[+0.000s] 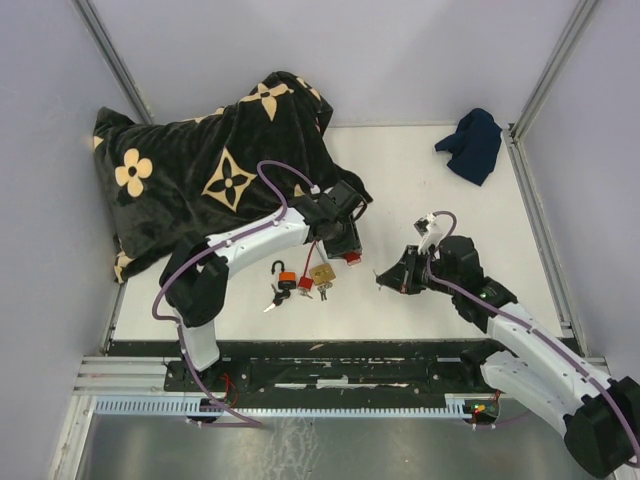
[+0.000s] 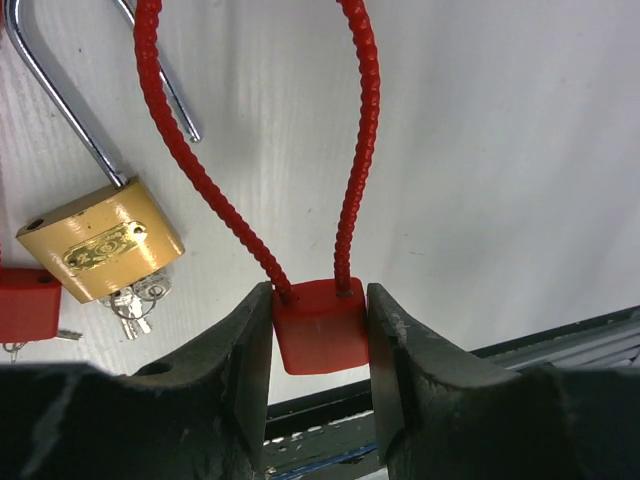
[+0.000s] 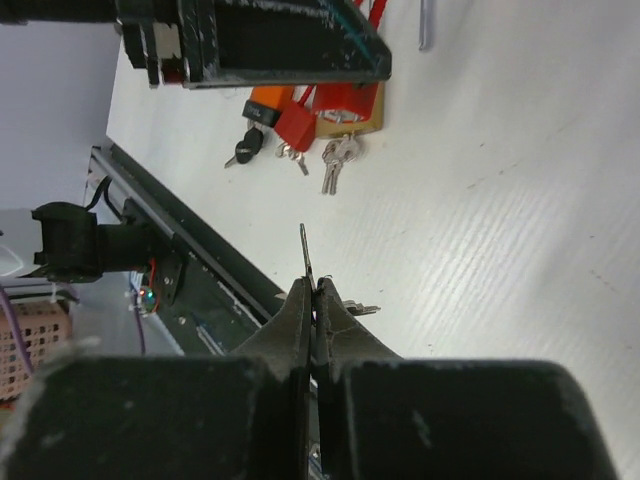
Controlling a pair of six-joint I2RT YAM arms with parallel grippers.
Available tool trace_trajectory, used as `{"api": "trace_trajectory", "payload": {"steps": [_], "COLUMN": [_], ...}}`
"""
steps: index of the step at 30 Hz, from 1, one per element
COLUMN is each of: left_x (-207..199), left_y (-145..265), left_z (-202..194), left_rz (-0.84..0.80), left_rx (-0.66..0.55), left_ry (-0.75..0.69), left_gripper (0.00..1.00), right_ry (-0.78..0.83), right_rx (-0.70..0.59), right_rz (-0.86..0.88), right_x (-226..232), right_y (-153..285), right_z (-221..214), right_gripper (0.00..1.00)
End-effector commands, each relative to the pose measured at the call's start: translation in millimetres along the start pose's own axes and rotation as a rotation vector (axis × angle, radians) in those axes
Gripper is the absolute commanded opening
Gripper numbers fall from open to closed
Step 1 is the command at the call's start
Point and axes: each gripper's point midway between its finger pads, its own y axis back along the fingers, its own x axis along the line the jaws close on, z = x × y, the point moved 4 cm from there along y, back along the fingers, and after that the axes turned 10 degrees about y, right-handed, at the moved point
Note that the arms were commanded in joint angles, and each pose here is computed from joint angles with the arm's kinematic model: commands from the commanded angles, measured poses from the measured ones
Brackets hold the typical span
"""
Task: Unlock with the key
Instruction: Pick up the lock from the center of the board.
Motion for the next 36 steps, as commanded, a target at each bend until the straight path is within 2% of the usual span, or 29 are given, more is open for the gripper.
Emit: {"api": "trace_trajectory", "payload": {"steps": [1,7,19,25,36], "left_x": [-29.1,-31.9,-28.7,-29.9,-26.8], "left_y": [23.1,29.0,41.2,45.3,42.0], "left_z": [9.4,13.6,11.1,12.6,11.5], "left_rz": [-0.172,-0.21,-0.256,-0.266,-0.26], "left_rx": [-0.009,0.02,0.014,0.003,0.005], "left_ry": [0.068,0.061,0.029,0.019,0.024], "left_gripper": [0.03,0.03,0.03,0.03,0.03], "right_ry": [-0.042,-0.123,-0.251,-0.34,-0.355], "right_rx": [0.032,0.069,0.019,0.009,-0.022], "right_rz": [0.117,0.118,0.158,0.117,0.103], "right_x": [27.9,26.5,19.0,7.7,3.0], "right_y": [-3.6,-17.4,-48.1,-56.8,-58.7], "right_z": [15.9,14.7,18.1,11.2,10.6], "right_gripper": [0.02,0.02,0.02,0.01,0.01]}}
